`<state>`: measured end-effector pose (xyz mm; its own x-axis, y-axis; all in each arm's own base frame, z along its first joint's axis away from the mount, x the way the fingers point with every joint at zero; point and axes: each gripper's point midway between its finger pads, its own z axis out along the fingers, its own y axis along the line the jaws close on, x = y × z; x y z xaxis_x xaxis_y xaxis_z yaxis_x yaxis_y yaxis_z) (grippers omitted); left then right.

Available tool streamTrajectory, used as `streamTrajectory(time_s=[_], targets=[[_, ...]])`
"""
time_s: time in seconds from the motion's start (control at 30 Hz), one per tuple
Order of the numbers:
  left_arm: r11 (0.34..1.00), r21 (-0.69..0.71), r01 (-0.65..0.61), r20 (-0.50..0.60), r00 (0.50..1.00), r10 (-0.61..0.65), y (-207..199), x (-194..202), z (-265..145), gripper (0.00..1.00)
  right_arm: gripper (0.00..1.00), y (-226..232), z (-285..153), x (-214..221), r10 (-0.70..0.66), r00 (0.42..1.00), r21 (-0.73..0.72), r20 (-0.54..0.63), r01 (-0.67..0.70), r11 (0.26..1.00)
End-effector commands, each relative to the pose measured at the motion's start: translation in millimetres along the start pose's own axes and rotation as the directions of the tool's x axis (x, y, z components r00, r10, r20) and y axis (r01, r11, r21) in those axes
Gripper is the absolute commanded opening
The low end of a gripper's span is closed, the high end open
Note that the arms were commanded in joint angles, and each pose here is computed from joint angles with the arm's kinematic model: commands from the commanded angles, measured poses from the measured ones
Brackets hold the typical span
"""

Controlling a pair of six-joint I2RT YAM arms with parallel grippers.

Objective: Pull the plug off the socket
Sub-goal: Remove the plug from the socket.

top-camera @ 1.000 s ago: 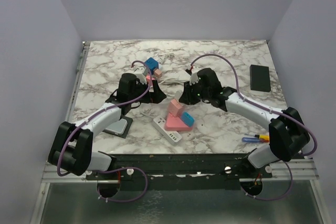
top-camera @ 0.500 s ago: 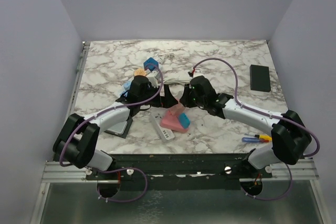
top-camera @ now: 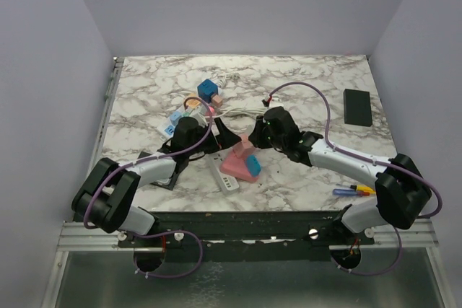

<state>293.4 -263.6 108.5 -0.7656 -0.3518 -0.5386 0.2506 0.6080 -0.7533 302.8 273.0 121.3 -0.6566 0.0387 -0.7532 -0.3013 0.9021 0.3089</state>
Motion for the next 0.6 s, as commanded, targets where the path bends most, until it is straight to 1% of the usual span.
streamTrajectory(time_s=[0.0, 0.4, 0.57], targets=[[0.996, 0.067, 0.059, 0.123, 0.99, -0.067, -19.4, -22.8, -1.3, 0.99, 0.0, -9.1, -1.1, -4.9, 0.012, 0.999, 0.039, 0.034, -0.013, 0.999], [0.986, 0.09, 0.139, 0.162, 0.975, -0.152, -13.1, -19.7, 3.0, 0.98, 0.0, -6.9, -0.2, -5.5, 0.022, 0.999, 0.027, 0.038, -0.023, 0.999], [0.985, 0.064, 0.159, 0.147, 0.975, -0.167, -5.2, -9.3, 9.2, 0.98, 0.0, -4.4, 1.2, -5.8, 0.022, 0.999, 0.018, 0.035, -0.022, 1.0]])
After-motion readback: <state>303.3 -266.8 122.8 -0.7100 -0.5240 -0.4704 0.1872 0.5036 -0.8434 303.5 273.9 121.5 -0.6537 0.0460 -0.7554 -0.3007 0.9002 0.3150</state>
